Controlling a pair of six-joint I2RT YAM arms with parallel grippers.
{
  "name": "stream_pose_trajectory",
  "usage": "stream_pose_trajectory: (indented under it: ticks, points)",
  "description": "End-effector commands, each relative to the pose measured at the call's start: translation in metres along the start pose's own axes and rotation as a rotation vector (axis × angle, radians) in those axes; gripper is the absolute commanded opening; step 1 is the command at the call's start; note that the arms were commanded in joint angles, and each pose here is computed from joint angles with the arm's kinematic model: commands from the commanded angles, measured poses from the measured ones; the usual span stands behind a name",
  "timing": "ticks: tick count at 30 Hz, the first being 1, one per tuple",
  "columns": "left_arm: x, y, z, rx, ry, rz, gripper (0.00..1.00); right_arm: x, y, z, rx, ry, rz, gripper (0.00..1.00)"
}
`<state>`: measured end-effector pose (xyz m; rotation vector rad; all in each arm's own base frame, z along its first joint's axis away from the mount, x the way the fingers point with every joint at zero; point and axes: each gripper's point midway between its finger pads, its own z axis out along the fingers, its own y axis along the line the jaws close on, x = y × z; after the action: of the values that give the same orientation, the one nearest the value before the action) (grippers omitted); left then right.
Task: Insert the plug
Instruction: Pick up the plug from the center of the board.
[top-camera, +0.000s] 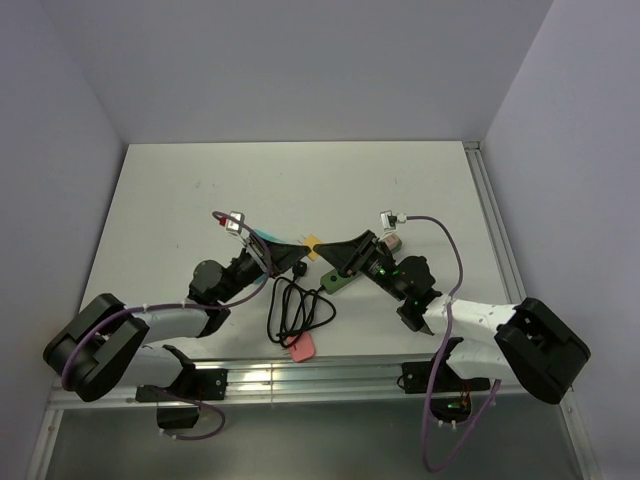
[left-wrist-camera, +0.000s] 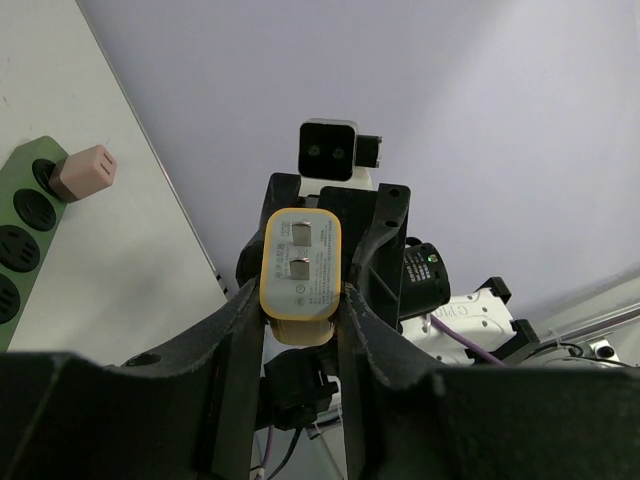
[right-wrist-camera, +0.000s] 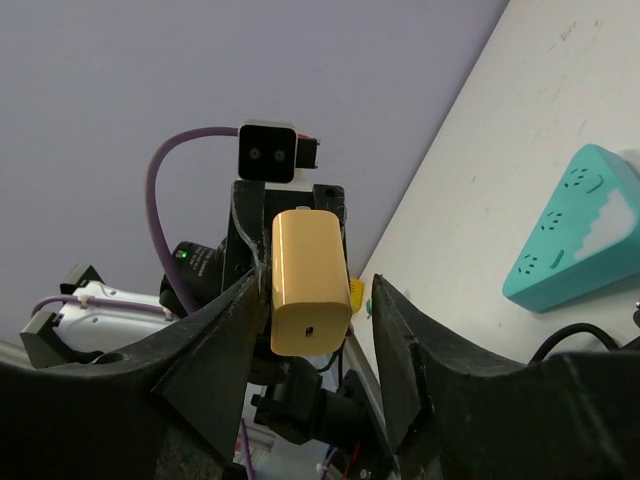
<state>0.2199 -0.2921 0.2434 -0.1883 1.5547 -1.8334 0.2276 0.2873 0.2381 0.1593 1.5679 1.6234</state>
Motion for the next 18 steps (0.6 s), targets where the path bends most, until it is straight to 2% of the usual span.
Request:
stream_pose_trajectory:
  ticks: [1,18]
  points:
    - [-0.0105,-0.0390,-0.0031,0.152,-0.053,0.067,0.00,-0.0136,0.0250,0.0058,-0.095,-0.038,-0.007,0.56]
    - [-0.0128,-0.0442,-0.0050,0.176,-0.078,0.061,0.00,-0.0132,0.0253,0.0043,-0.114,-0.042,0.007,0.50]
